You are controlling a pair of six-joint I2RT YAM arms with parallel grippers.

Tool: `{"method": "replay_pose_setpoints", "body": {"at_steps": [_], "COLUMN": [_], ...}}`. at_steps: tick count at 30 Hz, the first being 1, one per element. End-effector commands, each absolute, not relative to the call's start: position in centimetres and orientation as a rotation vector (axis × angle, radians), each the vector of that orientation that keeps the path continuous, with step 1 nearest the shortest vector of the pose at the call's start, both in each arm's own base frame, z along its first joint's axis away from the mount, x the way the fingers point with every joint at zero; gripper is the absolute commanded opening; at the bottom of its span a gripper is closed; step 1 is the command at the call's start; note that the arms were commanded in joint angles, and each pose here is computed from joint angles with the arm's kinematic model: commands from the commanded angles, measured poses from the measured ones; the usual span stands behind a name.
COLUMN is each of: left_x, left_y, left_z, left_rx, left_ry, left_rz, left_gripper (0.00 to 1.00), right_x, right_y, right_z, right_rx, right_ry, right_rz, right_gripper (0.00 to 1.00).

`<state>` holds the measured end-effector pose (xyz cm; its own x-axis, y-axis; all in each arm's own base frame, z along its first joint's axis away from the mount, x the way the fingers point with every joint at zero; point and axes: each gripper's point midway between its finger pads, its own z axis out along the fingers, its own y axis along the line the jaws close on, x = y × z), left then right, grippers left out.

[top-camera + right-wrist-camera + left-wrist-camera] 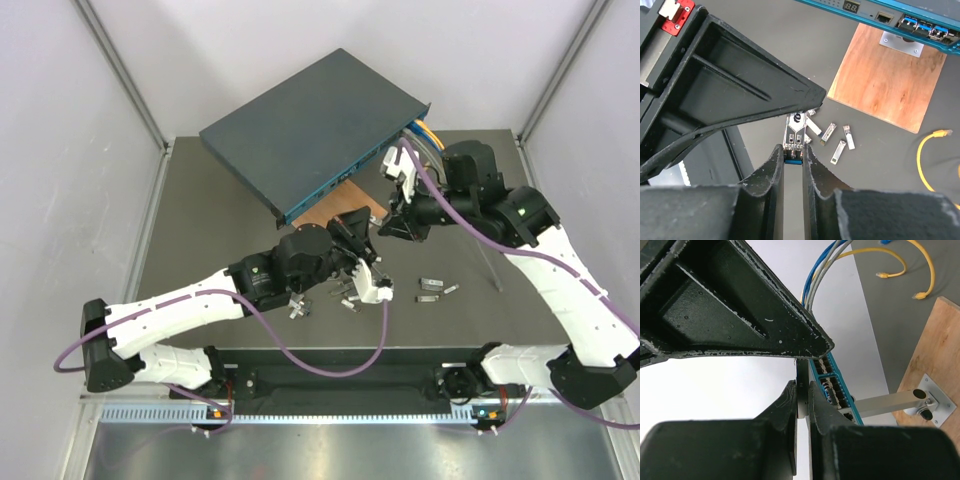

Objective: Insert the plug into the switch port

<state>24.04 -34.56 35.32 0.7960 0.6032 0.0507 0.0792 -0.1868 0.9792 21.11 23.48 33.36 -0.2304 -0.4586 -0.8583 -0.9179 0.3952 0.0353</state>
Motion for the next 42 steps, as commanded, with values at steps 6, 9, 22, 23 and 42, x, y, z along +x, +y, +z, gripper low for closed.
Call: {"method": "replay_pose_setpoints", "body": {"at_steps": [6,9,22,23,42], "left_x": [23.2,23.3,24.7,24.8,32.1], "left_y": [-34.5,-34.2,-30.6,-30.0,-6.8], "left_z": [38.7,38.9,44.0,45.8,43.7], "left_rx": [1.585,1.566,1.084,1.007,-0.524], "left_ry": [0.528,0.544,1.136,1.161,1.426], "left_rz": [0.463,0.463,-0.164,-0.245,-1.093], "left_gripper": [0.43,0.61,0.85,0.86,0.97], "right_x": [22.1,22.1,25.8,26.0,31.4], "right_y": [23.7,23.5,18.4,18.2,19.1], "right_z": [35.1,35.3,35.8,35.7,34.3], "right_rx": [-1.165,-1.15,-0.884,-0.868,-0.937], "right_ry": [1.765,1.762,1.772,1.781,1.897], "right_rz": [0.661,0.653,0.53,0.527,0.374], "right_gripper": [0.0,0.0,0.0,0.0,0.0]}}
